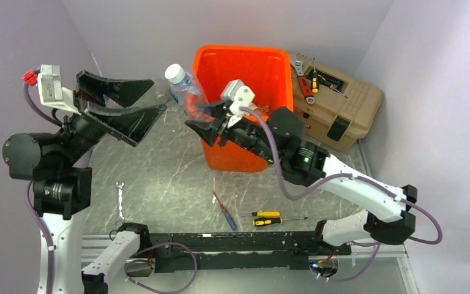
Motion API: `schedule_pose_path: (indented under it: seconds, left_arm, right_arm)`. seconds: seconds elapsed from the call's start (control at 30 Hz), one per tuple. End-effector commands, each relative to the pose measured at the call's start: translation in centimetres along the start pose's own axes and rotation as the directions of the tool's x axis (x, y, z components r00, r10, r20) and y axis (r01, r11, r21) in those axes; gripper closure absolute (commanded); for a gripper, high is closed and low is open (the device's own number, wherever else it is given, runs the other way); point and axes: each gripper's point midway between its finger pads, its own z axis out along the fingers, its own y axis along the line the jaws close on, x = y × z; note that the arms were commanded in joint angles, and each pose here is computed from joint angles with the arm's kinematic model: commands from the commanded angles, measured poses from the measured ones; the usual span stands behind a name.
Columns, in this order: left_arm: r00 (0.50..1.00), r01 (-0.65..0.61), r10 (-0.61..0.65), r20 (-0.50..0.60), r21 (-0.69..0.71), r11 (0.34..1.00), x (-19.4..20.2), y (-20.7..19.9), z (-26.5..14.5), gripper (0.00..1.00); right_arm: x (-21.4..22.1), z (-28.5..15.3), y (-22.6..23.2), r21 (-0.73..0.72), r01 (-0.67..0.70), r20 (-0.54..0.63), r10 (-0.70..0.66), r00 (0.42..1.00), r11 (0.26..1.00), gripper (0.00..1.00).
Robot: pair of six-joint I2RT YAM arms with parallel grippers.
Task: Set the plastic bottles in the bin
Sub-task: Place the plastic bottle in the trash bin.
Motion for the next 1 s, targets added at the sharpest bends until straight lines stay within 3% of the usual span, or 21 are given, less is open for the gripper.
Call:
schedule_pose_path:
  seconds: [0.0,0.3,0.47,0.67,0.83,0.97]
  left_arm:
    - [0.981,-0.19,0.192,-0.043,0.033,0.981,0.6,0.1,-0.2,0.0]
    - [0.996,-0.08,0.084,-0.022,0.139,0.987,1.3,1.1,1.6,0.03]
    - [0.998,-0.013,0.023,-0.052,0.189,0.982,1.3,1.0,2.5,0.13]
    - [0.996,0.014,0.005,-0.089,0.206,0.978,2.2,1.2,2.8,0.36]
    - [0.995,0.038,-0.015,-0.101,0.231,0.972,2.6,0.9,3.2,0.27]
    - [0.992,0.047,-0.018,-0.124,0.243,0.969,3.3,0.8,3.6,0.3]
  right_arm:
    - [0.1,-2.9,-1.9,0.091,0.036,-0.052,-0.031,0.998,0.995,1.0]
    - [1.1,-3.4,-1.2,0.066,-0.011,-0.036,0.014,0.999,0.998,1.0]
    - [1.3,-3.0,-0.7,0.051,-0.038,-0.015,0.039,0.999,0.998,1.0]
    - [1.4,-2.5,-0.4,0.039,-0.045,-0.011,0.045,0.999,0.998,1.0]
    - [1.8,-2.0,-0.3,0.033,-0.043,-0.023,0.044,0.999,0.999,1.0]
    - [1.9,-1.9,-0.3,0.036,-0.042,-0.022,0.043,0.999,0.998,1.0]
